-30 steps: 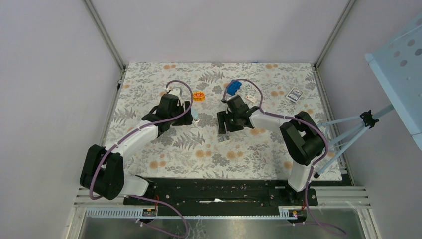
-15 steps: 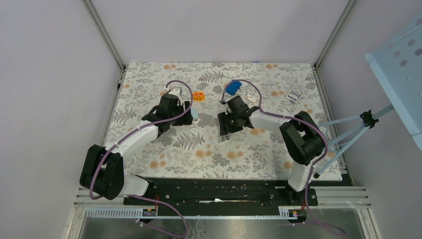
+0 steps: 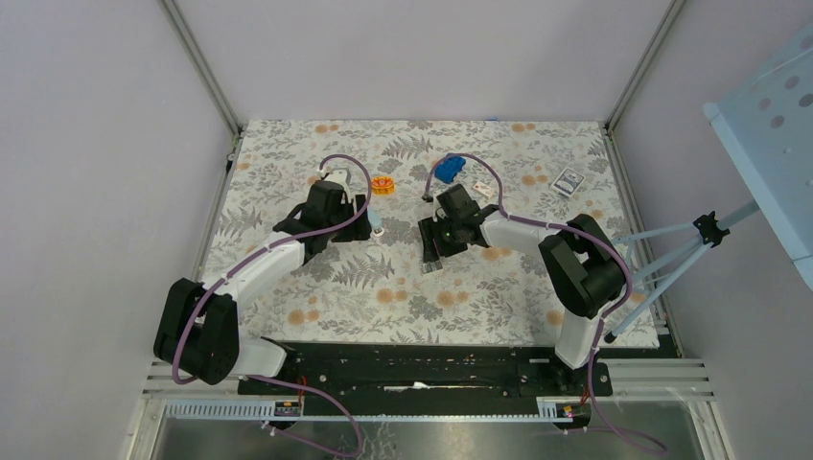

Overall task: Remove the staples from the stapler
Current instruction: Adjust the staple box at the center of the board.

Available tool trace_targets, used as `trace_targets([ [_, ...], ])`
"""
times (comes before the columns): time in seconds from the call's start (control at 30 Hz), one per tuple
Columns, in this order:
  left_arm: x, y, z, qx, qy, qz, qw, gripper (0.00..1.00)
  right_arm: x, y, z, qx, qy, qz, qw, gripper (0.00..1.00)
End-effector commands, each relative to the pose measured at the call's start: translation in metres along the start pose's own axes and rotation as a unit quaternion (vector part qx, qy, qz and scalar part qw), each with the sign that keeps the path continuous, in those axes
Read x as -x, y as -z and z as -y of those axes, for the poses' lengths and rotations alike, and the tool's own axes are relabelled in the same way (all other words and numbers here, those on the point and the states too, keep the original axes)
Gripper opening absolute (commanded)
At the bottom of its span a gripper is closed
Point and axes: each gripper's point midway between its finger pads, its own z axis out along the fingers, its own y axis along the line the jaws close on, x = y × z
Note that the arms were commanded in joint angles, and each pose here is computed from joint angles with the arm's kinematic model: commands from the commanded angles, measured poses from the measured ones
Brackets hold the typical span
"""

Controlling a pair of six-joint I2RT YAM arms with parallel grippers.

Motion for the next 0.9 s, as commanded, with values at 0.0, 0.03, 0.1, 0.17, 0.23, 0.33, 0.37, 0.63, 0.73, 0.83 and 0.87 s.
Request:
trace_targets([
  [0.0,0.03,0.006,0.011,-0.015,-0.004,0.045,0.999,0.73,-0.025,-0.003,0.001,0.004,0.009,-0.041,0.999,0.6],
  [0.03,0.03,0.006,0.011,-0.015,-0.005,0.046,0.999,0.73,-0.026,-0.003,0.001,0.005,0.011,-0.042,0.999,0.6],
  [0.1,0.03,0.006,0.011,-0.015,-0.005,0.045,0.999,0.73,-0.028,-0.003,0.002,0.004,0.014,-0.046,0.999,0.6],
  [0.17,0.03,0.006,0.011,-0.015,-0.005,0.044,0.999,0.73,-0.03,-0.004,0.003,0.004,0.018,-0.05,0.999,0.59],
  [0.23,0.03,0.005,0.011,-0.015,-0.005,0.044,0.999,0.73,-0.032,-0.004,0.005,0.002,0.024,-0.054,0.998,0.59],
  [0.33,0.029,0.005,0.011,-0.014,-0.005,0.044,0.999,0.73,-0.035,-0.004,0.006,0.001,0.031,-0.058,0.998,0.6],
  [0.37,0.03,0.005,0.011,-0.015,-0.005,0.044,0.999,0.73,-0.035,-0.003,0.006,0.002,0.034,-0.058,0.998,0.61],
  [0.63,0.03,0.005,0.011,-0.015,-0.005,0.044,0.999,0.73,-0.039,-0.003,0.006,0.009,0.053,-0.067,0.996,0.65],
  [0.73,0.03,0.005,0.011,-0.015,-0.005,0.044,0.999,0.73,-0.041,-0.004,0.007,0.008,0.059,-0.072,0.996,0.65],
  [0.83,0.03,0.005,0.011,-0.015,-0.005,0.045,0.999,0.73,-0.043,-0.003,0.01,0.005,0.064,-0.077,0.995,0.65],
  [0.87,0.03,0.006,0.011,-0.015,-0.006,0.045,0.999,0.73,-0.044,-0.003,0.01,0.004,0.066,-0.078,0.995,0.65],
])
